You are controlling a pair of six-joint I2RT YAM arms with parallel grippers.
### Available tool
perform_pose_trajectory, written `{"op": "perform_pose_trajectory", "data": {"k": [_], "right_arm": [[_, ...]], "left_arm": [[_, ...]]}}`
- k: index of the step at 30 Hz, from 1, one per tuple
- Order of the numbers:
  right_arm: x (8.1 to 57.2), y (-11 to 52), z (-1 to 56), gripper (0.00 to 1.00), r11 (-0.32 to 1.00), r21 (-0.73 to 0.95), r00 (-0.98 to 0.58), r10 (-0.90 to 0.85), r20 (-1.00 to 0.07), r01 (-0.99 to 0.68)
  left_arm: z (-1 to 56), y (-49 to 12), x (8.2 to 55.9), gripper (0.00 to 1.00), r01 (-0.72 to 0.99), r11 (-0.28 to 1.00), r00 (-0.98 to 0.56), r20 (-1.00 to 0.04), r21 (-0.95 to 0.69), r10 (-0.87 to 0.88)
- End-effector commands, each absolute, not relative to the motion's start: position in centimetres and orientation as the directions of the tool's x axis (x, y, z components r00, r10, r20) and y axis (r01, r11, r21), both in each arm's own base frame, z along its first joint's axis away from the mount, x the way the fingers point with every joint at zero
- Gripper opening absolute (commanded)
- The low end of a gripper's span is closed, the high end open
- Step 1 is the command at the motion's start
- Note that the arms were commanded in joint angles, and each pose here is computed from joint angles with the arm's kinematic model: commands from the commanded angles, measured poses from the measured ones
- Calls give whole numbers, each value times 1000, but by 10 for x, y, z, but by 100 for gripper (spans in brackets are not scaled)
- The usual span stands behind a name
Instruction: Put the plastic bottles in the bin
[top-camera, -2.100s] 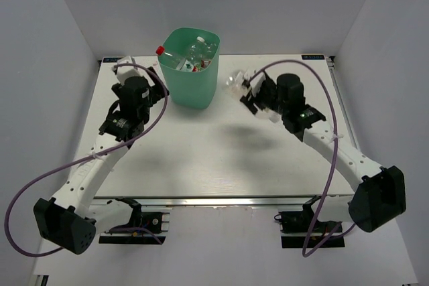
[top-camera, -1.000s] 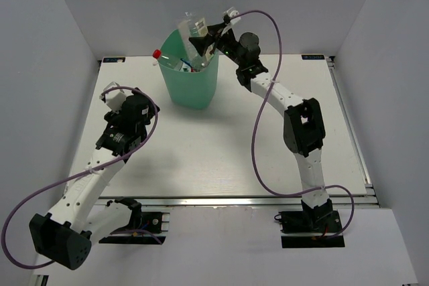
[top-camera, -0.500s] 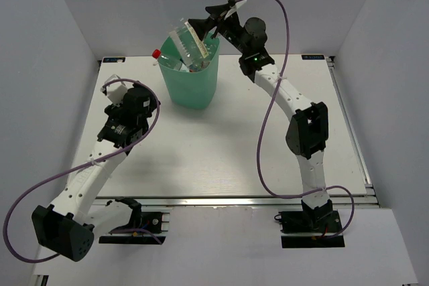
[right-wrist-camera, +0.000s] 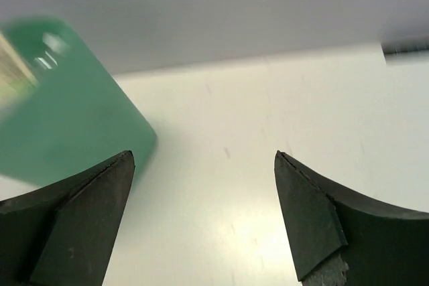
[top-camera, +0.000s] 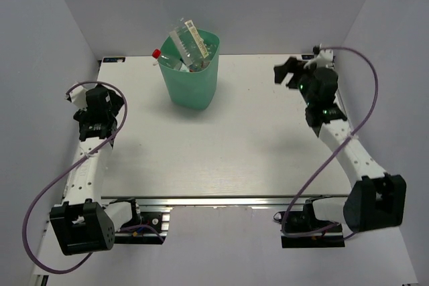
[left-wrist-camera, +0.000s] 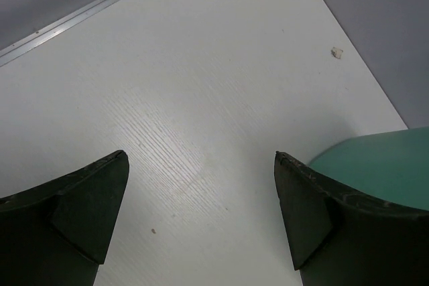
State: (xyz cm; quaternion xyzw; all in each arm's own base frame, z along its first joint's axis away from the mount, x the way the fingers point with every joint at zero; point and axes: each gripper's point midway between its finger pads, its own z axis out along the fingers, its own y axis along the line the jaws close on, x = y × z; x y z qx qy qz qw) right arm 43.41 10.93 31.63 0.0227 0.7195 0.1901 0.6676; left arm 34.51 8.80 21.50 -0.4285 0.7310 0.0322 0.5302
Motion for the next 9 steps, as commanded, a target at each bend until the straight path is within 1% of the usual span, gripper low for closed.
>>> {"op": "perform_pose_trajectory", "data": {"k": [1,2,4,6,9], "right_arm": [[404,80,266,89,959,282,-149,275,-950,-33],[394,71,243,89,959,282,-180,280,-943,18],[379,64,245,89,957,287,-151,288,-945,30],[365,57,237,89,960,277,-143,279,-949,41],[355,55,244,89,961,274,-115,276,-954,32]], "left_arm": [[225,83,352,98,-586,690,-61,-826,-424,-560],[228,84,352,98,-581,692,-43,-832,-429,-553],[218,85,347,98,-586,698,-54,-840,-411,-540],[221,86,345,98,-575,700,-26,-846,-424,-533],[227,80,343,98,-531,725,-9,-852,-439,-523]]}}
